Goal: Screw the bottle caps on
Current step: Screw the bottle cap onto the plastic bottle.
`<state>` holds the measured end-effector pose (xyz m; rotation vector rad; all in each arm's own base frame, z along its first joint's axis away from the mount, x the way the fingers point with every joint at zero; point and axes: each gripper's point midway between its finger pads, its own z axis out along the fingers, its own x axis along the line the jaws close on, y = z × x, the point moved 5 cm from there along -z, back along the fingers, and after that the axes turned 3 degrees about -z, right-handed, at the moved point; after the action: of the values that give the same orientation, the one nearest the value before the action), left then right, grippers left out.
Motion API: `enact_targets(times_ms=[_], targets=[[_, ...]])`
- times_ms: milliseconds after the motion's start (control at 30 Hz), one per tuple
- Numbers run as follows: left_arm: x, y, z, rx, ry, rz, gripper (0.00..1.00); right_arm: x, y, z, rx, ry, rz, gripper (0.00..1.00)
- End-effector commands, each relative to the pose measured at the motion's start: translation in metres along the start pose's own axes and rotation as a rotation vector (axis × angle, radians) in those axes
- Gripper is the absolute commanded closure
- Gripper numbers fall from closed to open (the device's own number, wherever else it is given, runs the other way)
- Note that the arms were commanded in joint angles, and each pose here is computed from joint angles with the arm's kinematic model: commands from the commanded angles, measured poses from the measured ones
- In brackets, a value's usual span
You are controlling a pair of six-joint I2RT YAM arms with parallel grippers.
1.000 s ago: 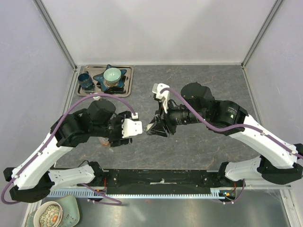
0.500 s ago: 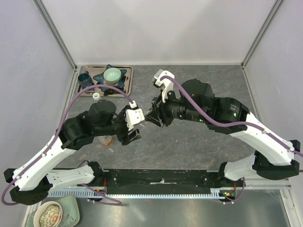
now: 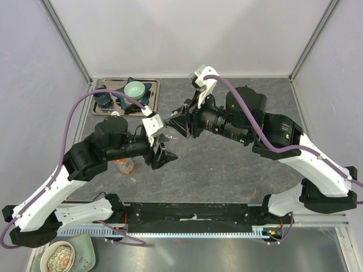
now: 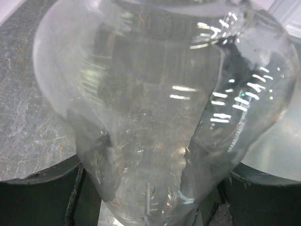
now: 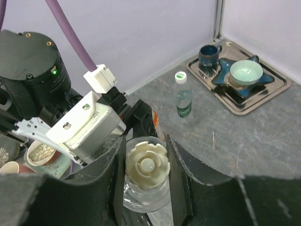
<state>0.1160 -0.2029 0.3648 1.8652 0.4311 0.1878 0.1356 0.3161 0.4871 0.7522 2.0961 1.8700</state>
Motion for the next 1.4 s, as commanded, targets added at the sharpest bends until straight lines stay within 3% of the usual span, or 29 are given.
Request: enact_targets(times_ms=[0,333,933,1367], targets=[[-0.014,0.115,-0.039,-0.533,-0.041,0.11,0.88,0.003,-0.062,0.055,0.194,-0.051,-0.028,0.74],[-0.022,0.1,-0.051,-0.544,-0.123,0.184,0.89,0.025,-0.037,0.064,0.055,0.085,-0.06,0.68],[-0.019,0.087,-0.046,-0.527,-0.129,0.223,0.89,0.027,-0.023,0.054,0.01,0.068,-0.104,0.43],[-0.015,0.084,-0.049,-0.533,-0.091,0.211,0.9,0.027,-0.012,0.043,-0.018,0.077,-0.138,0.33]])
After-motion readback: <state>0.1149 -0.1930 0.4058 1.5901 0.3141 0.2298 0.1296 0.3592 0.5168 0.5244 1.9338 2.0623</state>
